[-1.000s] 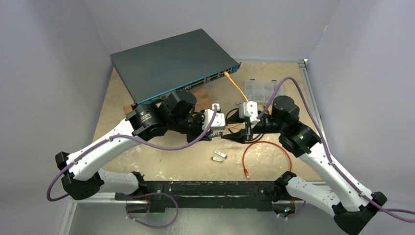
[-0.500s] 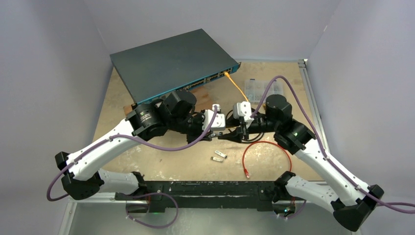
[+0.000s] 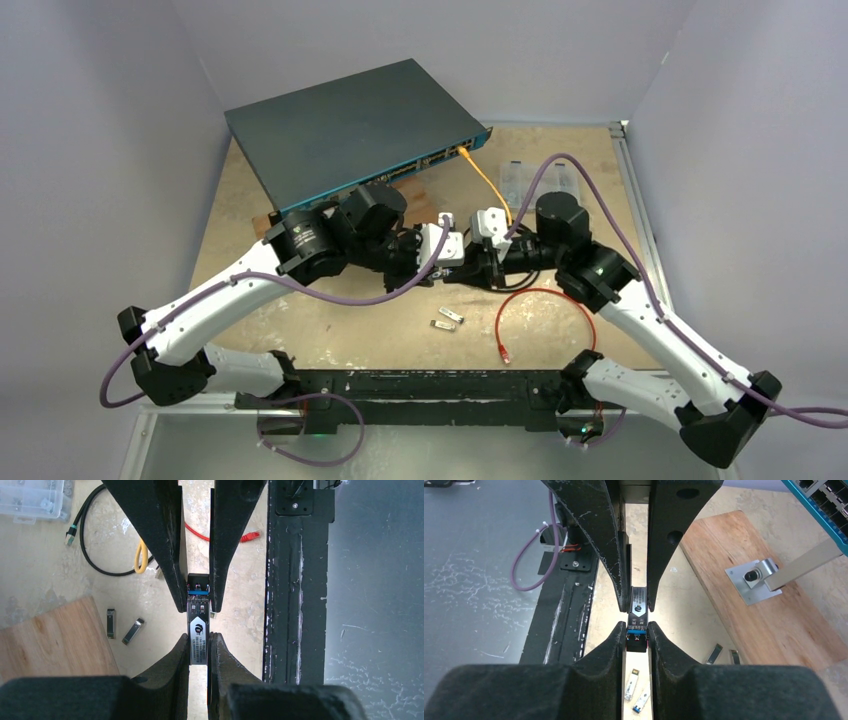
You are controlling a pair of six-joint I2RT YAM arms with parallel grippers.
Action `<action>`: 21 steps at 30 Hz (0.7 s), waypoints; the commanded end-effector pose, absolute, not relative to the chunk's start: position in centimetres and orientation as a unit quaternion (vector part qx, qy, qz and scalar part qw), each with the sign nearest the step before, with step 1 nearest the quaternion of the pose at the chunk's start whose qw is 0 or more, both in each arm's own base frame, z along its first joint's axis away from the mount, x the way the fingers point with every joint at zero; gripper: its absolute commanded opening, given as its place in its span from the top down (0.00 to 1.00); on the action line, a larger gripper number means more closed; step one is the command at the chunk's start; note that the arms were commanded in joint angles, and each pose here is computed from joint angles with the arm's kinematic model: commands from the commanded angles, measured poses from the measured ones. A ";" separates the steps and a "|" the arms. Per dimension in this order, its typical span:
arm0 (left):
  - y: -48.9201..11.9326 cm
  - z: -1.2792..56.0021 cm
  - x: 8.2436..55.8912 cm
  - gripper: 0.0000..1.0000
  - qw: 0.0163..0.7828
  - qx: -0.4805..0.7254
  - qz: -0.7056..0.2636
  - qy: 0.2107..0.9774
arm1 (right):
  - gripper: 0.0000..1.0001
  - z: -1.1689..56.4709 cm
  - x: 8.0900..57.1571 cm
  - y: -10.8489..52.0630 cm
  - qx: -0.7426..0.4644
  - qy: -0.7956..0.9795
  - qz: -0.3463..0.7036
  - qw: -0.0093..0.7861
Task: Insert the plug into the switch port
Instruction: Pick up the plug from the center of the board.
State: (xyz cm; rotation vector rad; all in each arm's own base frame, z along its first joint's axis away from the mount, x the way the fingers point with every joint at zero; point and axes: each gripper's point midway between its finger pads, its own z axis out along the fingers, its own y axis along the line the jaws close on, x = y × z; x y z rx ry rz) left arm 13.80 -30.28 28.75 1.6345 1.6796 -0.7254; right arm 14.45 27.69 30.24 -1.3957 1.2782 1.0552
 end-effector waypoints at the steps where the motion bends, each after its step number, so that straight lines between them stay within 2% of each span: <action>1: -30.7 30.7 13.5 1.00 0.356 0.633 -0.291 0.623 | 0.86 31.6 15.7 27.8 -0.565 0.524 0.410 0.488; 3: -30.5 31.0 13.6 1.00 0.362 0.630 -0.286 0.625 | 0.99 31.4 15.9 27.8 -0.563 0.530 0.406 0.487; 7: -29.9 32.1 14.3 0.92 0.393 0.617 -0.269 0.627 | 1.00 31.5 16.1 27.8 -0.539 0.548 0.416 0.487; 9: -29.3 33.0 14.8 0.78 0.417 0.605 -0.259 0.627 | 1.00 31.8 16.6 27.7 -0.517 0.558 0.412 0.501; 10: -29.1 33.5 15.0 0.65 0.430 0.598 -0.255 0.627 | 1.00 32.0 17.0 27.7 -0.506 0.562 0.411 0.509; 12: -28.6 34.5 15.4 0.55 0.455 0.585 -0.246 0.625 | 1.00 32.3 17.5 27.7 -0.486 0.570 0.409 0.521; 18: -25.8 39.3 17.8 0.32 0.551 0.503 -0.197 0.636 | 1.00 33.7 19.3 26.9 -0.412 0.582 0.402 0.574; 21: -23.6 41.4 19.8 0.26 0.596 0.447 -0.146 0.651 | 1.00 34.7 19.8 26.3 -0.364 0.581 0.410 0.602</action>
